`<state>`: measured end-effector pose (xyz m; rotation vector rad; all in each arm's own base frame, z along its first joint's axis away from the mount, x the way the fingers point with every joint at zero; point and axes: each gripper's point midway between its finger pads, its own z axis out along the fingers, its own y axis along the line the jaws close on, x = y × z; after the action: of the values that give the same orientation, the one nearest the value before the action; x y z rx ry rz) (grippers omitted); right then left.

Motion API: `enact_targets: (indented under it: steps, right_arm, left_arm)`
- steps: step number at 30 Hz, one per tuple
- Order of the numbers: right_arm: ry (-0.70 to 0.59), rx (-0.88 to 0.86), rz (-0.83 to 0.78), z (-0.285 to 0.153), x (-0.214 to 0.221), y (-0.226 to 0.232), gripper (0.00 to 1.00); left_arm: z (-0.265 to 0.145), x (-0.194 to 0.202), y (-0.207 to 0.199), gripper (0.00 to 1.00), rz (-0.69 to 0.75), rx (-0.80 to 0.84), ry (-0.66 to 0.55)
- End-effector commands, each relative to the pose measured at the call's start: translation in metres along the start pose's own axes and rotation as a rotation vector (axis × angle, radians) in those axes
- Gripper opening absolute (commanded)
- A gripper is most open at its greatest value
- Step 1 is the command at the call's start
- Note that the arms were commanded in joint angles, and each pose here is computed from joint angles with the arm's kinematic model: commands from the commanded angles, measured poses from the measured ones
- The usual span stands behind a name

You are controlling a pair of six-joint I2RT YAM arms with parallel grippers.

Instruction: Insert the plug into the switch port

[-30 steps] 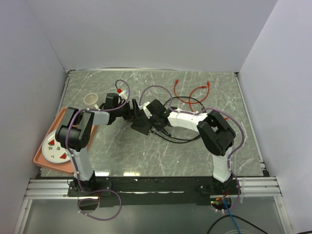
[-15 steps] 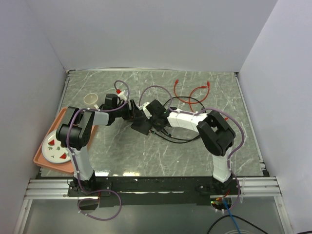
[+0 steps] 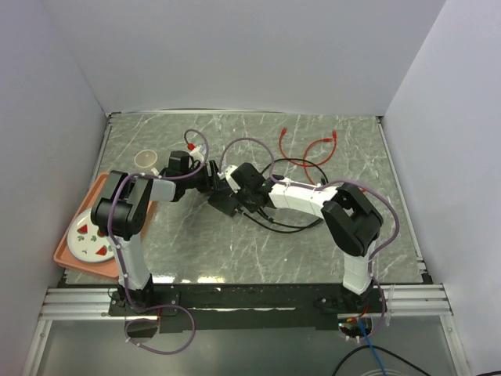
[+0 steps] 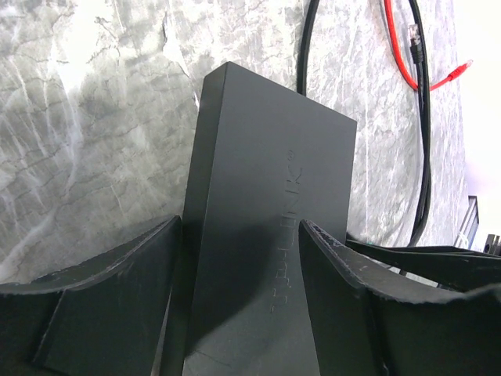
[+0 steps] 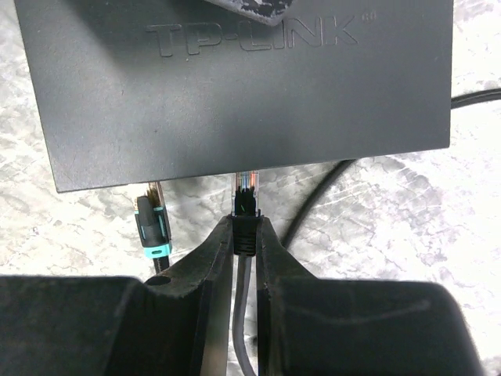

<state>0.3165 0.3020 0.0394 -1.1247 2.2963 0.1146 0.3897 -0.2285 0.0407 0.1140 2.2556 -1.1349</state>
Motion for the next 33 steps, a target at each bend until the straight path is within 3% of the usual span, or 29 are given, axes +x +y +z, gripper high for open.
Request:
enact_targets:
  steps: [1,17,33]
  right_arm:
    - [-0.199,0.049,-0.002,-0.021,-0.061,-0.010,0.00]
    - [-0.047,0.056,0.002,0.010,-0.008,-0.007,0.00]
    - [-0.153,0.026,0.043,0.006,-0.041,-0.008,0.00]
  left_arm:
    - [0.005,0.058,0.015,0.68,-0.082,-0.034,0.173]
    - [0.004,0.060,0.018,0.67,-0.068,-0.051,0.180]
    - [0.003,0.064,0.009,0.62,-0.042,-0.022,0.192]
